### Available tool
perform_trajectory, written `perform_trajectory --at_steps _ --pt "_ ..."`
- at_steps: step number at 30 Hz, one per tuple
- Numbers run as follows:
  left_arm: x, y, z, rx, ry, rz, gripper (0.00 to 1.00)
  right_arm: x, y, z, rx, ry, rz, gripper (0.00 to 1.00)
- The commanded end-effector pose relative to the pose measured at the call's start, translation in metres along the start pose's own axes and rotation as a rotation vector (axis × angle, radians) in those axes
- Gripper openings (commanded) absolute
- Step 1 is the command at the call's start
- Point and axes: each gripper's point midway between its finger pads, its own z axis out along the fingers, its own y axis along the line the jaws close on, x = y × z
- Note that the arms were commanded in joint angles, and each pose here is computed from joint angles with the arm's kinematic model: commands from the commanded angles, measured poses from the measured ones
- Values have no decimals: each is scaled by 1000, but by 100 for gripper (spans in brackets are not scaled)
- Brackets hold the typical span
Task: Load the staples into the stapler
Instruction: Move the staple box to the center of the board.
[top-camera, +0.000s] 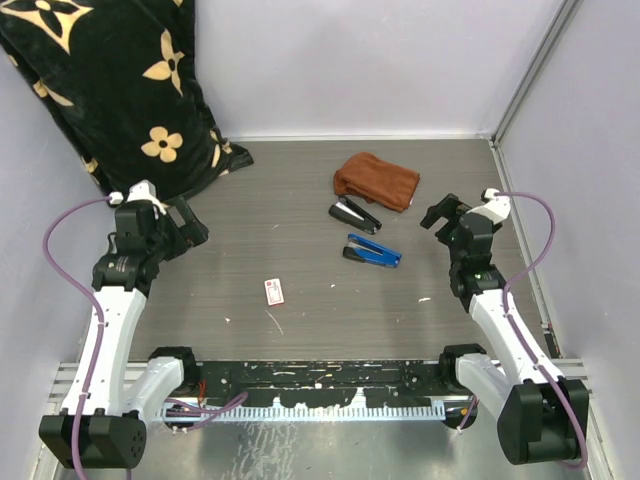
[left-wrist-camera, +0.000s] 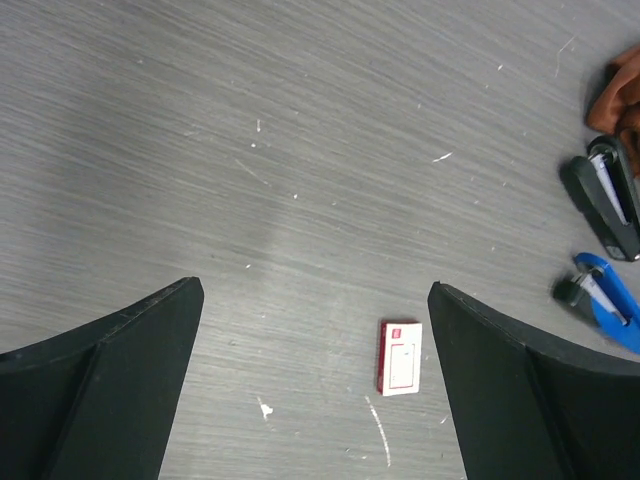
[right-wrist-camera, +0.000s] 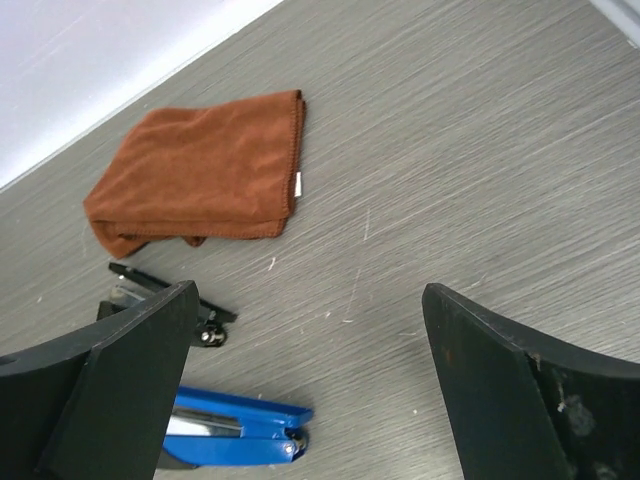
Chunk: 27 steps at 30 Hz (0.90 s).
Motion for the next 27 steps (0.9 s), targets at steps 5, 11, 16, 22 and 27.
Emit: perform_trajectory --at_steps 5,11,16,22,27 --pt "-7 12 -9 -44 -42 79 98 14 26 -23 -141 177 -70 100" --pt "-4 -4 -8 62 -61 87 98 7 61 -47 -331 241 -102 100" --pt "-4 1 -12 48 -72 152 98 32 69 -58 -398 364 -125 97" --pt "2 -10 -17 128 -58 180 98 71 114 -90 -555 461 -220 93" --pt "9 -10 -13 134 -29 177 98 103 141 -111 -535 513 -231 87"
